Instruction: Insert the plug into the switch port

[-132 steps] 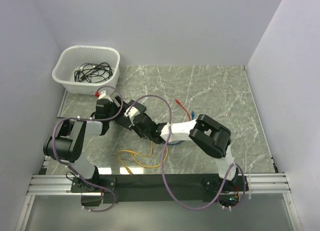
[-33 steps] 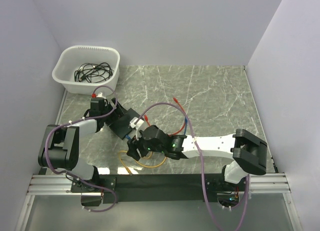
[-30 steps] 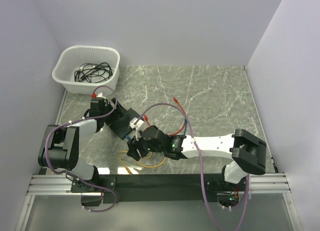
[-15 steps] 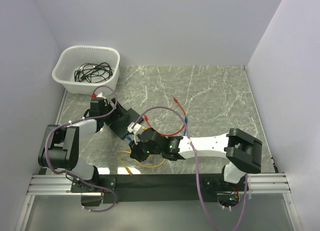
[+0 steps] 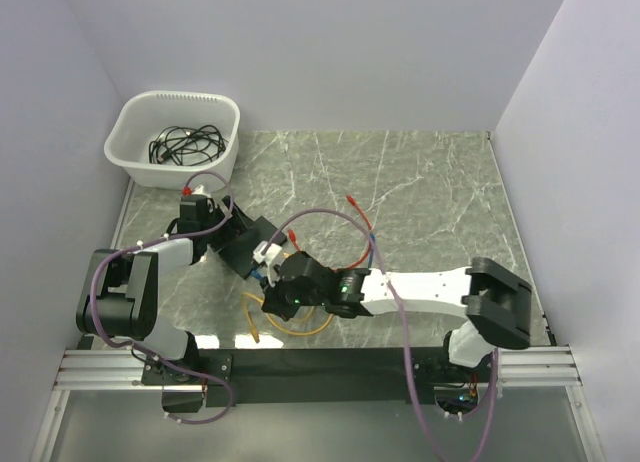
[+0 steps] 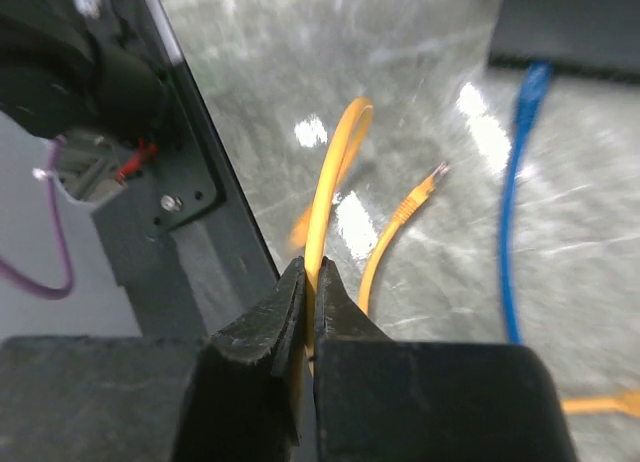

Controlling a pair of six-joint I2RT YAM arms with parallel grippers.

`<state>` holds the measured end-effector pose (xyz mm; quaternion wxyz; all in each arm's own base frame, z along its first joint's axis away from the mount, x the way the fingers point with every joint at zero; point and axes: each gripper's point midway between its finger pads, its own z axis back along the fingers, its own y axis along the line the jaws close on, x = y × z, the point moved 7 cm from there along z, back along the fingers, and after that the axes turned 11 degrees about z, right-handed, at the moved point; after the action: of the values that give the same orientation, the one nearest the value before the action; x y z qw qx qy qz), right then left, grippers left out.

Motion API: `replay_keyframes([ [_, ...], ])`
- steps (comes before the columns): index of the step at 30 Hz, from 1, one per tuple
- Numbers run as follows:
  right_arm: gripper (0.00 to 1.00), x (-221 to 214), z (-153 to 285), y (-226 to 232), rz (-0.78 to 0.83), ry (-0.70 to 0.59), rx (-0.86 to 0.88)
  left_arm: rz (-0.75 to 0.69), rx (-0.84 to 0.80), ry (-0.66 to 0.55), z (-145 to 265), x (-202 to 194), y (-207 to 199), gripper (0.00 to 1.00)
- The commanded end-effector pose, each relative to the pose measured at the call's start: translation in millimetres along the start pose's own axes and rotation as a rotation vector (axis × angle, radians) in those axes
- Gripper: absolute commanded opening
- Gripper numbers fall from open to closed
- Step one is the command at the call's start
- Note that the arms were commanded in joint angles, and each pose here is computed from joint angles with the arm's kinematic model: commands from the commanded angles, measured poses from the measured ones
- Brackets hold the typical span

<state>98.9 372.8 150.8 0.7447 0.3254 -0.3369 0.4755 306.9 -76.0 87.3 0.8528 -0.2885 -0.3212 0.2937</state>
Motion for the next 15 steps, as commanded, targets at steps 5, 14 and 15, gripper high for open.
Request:
replay_keyframes([
  [5, 0.0, 98.7, 79.2, -1.1, 0.079, -0.259, -0.146, -0.006, 0.035, 0.016, -1.1, -0.6, 9.9, 0.87],
  [14, 0.0, 149.8, 171.1, -24.8, -0.02, -0.496, -0.246, -0.004, 0.031, 0.011, 0.0, 0.1, 9.9, 0.87],
  [15, 0.0, 153.0, 181.7, -29.0, -0.031, -0.521, -0.28, -0.004, 0.032, 0.01, 0.2, -0.3, 10.4, 0.87],
])
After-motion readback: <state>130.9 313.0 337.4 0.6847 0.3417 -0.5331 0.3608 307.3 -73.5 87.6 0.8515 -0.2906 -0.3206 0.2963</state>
